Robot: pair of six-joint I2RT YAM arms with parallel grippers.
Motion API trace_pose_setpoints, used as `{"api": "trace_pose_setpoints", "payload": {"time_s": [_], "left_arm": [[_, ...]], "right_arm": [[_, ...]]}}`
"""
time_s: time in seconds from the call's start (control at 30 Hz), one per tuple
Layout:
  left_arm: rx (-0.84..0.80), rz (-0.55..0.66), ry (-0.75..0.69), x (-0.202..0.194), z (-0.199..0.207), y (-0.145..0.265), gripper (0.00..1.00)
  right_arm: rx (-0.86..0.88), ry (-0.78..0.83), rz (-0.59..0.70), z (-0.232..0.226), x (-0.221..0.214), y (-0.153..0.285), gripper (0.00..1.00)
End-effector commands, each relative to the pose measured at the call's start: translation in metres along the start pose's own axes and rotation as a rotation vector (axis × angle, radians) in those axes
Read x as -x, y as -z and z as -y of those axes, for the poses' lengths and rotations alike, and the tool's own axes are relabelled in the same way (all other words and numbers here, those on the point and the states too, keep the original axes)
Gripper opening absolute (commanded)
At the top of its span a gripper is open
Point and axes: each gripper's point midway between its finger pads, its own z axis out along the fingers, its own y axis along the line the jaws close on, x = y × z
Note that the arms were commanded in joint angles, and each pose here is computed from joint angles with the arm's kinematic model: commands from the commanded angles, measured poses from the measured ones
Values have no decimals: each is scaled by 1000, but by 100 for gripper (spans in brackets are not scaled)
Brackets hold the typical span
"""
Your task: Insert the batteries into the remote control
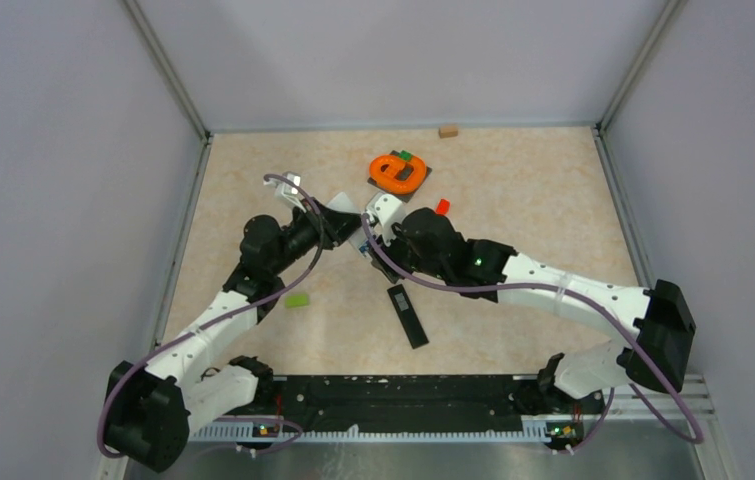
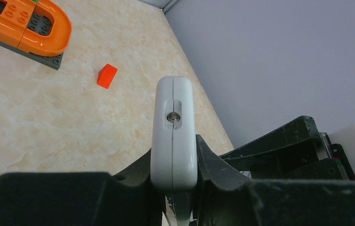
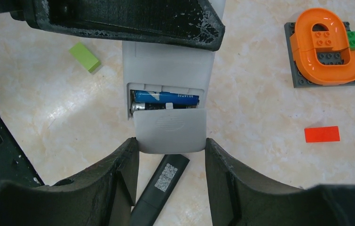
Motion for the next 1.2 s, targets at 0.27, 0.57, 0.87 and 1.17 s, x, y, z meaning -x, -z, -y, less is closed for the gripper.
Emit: {"api": "trace_pose_setpoints", "payload": {"time_s": [0.27, 0.57, 0.87, 1.17], "left_arm": [[-70, 59, -35, 15, 21, 2, 0], [-70, 57, -37, 15, 22, 1, 0], [-72, 60, -39, 15, 23, 2, 0], [-75, 57, -46, 14, 24, 4, 0]], "right_arm": [[-1, -9, 138, -2, 47, 5, 39], [2, -4, 136, -3, 48, 1, 39], [7, -2, 123, -5, 46, -4, 39], [52, 3, 76, -14, 38, -10, 40]]}}
